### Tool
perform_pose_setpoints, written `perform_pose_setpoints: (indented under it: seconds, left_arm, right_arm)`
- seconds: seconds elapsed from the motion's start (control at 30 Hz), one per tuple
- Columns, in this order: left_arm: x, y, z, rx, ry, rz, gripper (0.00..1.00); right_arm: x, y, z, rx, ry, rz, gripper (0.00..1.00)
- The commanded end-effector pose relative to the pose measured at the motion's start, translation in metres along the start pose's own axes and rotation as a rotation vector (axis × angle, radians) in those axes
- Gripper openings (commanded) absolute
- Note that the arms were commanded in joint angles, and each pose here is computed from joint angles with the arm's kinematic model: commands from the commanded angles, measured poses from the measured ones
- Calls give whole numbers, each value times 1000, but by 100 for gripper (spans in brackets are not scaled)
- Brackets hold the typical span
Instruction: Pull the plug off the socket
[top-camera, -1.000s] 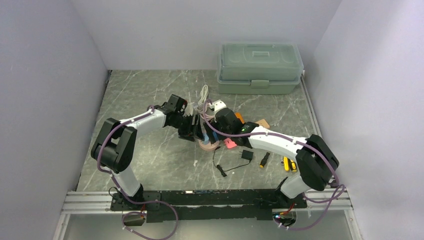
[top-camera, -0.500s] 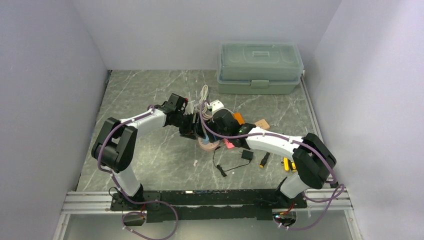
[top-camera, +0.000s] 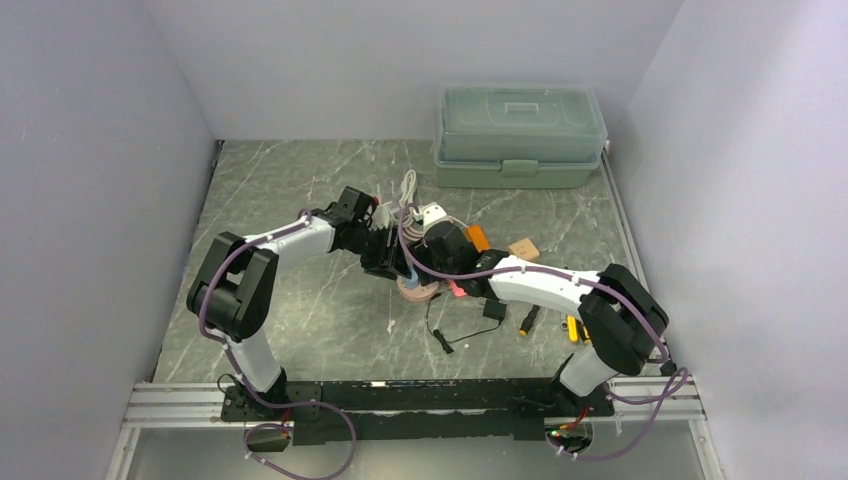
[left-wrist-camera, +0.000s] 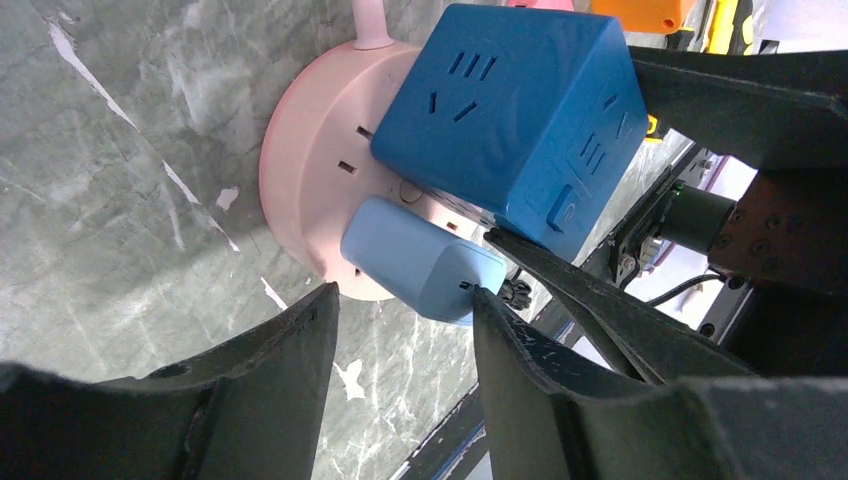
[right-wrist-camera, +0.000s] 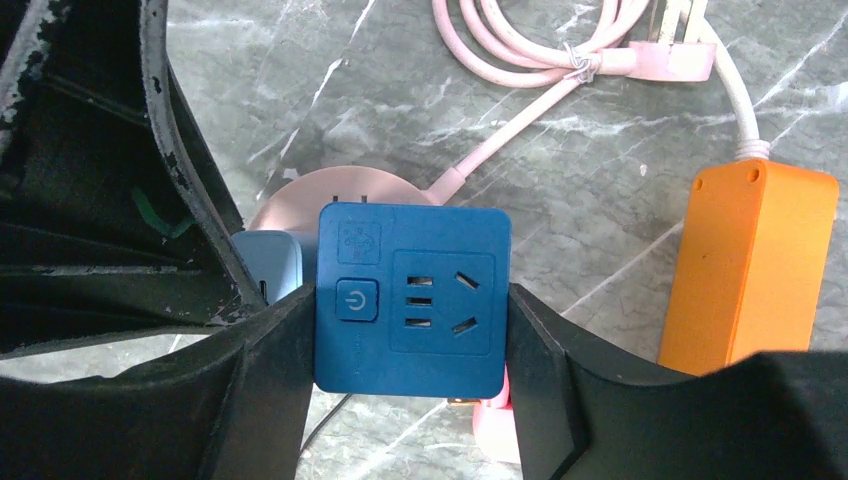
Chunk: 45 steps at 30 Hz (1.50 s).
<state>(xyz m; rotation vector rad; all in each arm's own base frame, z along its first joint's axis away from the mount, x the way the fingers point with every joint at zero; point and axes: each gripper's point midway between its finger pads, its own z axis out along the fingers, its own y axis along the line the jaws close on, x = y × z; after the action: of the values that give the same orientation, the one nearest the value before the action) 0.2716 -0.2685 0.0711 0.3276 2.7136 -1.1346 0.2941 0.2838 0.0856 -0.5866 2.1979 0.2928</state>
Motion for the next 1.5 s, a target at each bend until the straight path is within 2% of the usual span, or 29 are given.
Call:
perform_pose_setpoints:
  seconds: [0.0,0.23,0.47,0.6,0.73,0.87,1.47]
  left_arm:
    - [-7,-5,2,11,-2,18,55]
    - [2,1,10,-24,38,18,49]
    - [22,11,24,-103,122,33,37]
    - [29,15,27,-138,149,43,31]
    - [33,17,28,-153,157,54,31]
    - [40,21,31,-174,179,56,31]
    - [42,31,38,-213,203,39,29]
  right_arm:
    - [-1,6,3,-17,-21,9,61]
    - [-2,6,2,-16,-29,25,41]
    - [1,-9,2,53,-18,62,13]
    - [2,-18,2,54,-13,107,5]
    - [2,-20,2,22,-10,147,1]
    - [1,-22,0,14,-18,159,0]
    - [-10,-7,-12,148,-84,14,0]
